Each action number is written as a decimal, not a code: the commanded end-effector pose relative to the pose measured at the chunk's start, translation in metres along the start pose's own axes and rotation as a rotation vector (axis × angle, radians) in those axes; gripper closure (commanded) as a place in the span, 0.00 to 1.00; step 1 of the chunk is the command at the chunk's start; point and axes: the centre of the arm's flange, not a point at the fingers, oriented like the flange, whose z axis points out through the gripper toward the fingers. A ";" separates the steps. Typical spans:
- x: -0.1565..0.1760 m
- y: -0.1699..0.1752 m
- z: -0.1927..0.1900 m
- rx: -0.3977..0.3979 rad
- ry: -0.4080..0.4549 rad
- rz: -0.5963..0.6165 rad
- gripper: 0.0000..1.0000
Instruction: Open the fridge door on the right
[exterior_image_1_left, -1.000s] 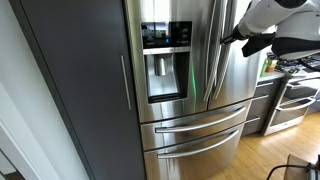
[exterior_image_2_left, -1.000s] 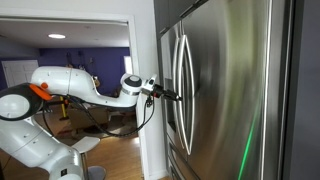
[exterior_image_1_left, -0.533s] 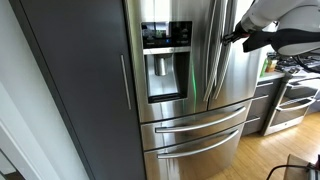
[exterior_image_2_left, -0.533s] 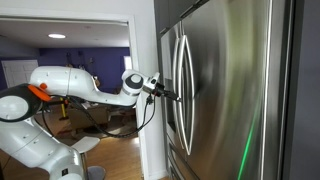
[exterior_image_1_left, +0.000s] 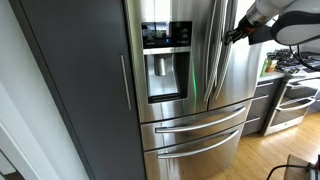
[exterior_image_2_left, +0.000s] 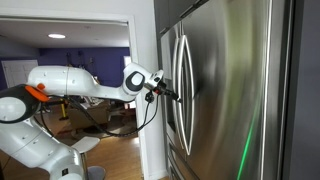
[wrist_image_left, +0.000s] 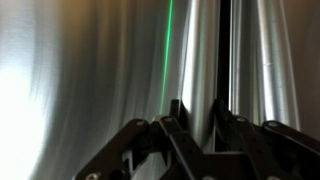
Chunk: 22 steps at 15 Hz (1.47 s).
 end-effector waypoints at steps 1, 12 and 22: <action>-0.026 0.023 -0.009 0.033 -0.090 -0.055 0.88; -0.079 0.088 -0.027 -0.075 -0.208 -0.133 0.45; -0.046 0.069 -0.008 0.135 -0.107 -0.139 0.00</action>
